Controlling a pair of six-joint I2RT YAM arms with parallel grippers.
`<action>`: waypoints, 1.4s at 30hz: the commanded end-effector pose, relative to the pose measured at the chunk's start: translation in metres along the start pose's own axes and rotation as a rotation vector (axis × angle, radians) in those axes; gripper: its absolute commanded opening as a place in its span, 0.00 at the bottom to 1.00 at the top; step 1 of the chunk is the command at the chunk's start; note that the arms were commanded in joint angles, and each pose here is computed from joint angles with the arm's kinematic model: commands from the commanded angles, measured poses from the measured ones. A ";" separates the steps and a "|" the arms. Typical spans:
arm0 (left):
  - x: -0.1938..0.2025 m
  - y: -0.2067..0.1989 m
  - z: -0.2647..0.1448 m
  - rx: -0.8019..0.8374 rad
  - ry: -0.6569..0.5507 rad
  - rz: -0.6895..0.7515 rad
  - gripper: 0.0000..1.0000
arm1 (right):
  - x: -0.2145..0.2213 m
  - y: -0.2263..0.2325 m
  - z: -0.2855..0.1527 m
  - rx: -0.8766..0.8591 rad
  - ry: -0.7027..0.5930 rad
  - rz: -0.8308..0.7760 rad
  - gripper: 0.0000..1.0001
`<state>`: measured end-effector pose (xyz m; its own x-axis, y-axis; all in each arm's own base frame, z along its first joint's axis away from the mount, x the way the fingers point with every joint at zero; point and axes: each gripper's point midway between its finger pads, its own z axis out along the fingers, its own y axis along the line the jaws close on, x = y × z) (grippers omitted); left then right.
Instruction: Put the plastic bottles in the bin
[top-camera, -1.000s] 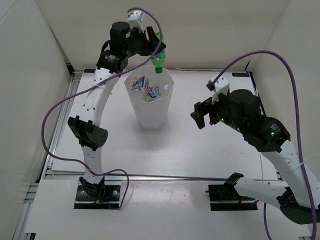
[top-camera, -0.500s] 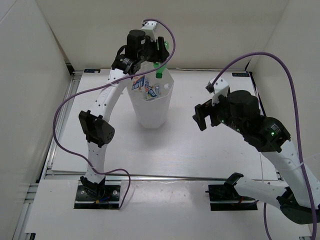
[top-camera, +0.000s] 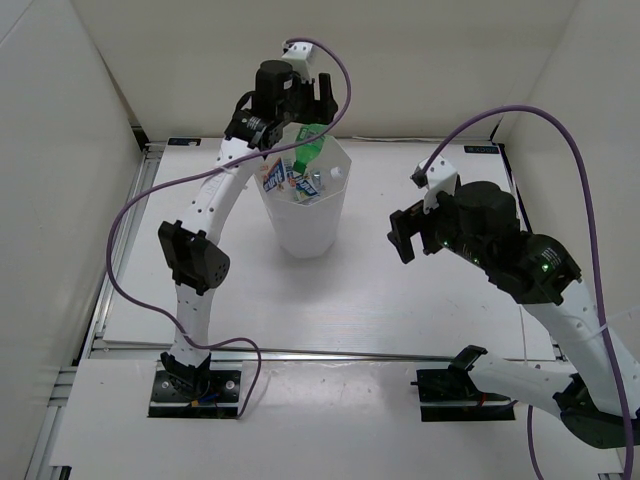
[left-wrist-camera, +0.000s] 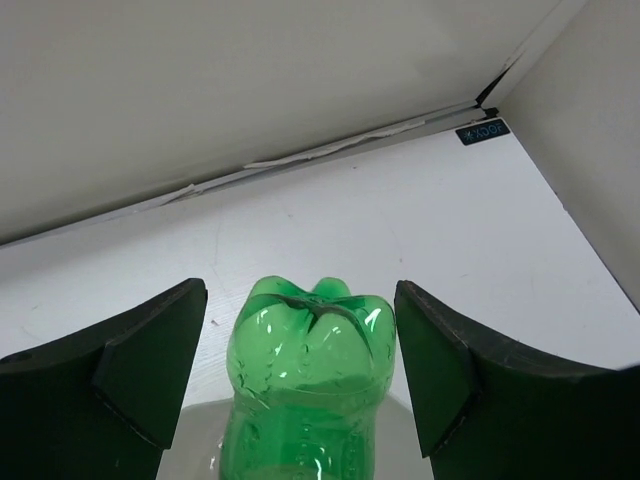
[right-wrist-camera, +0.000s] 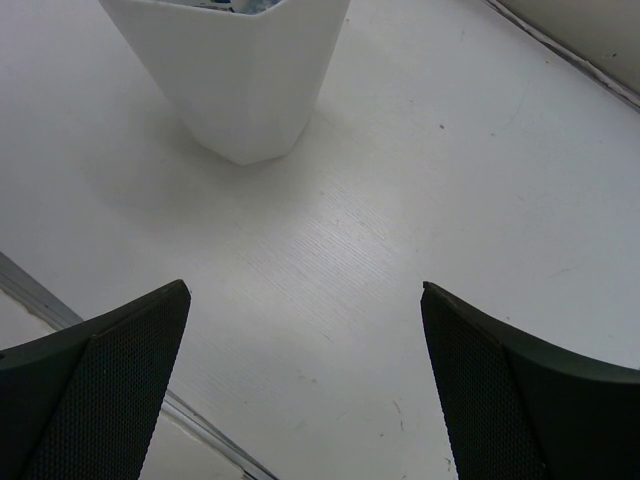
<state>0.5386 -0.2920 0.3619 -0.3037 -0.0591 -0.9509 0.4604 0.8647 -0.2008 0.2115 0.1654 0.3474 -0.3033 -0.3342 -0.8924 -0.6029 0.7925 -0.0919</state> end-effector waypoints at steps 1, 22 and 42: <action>-0.032 -0.015 -0.032 -0.008 -0.066 0.027 0.87 | -0.022 -0.002 -0.005 0.000 -0.074 -0.003 1.00; -0.044 -0.024 -0.042 -0.014 -0.098 0.040 0.88 | -0.021 0.001 -0.002 -0.011 -0.066 -0.005 1.00; -0.160 -0.006 -0.242 -0.384 -0.475 -0.086 1.00 | -0.023 -0.089 0.020 0.462 0.047 0.349 1.00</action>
<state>0.4275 -0.2429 0.5307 -0.0208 -0.2404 -0.9704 0.3330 0.9136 -0.2335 0.2817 0.1304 0.3612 -0.4177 -0.1748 -0.8916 -0.2271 0.9703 -0.0838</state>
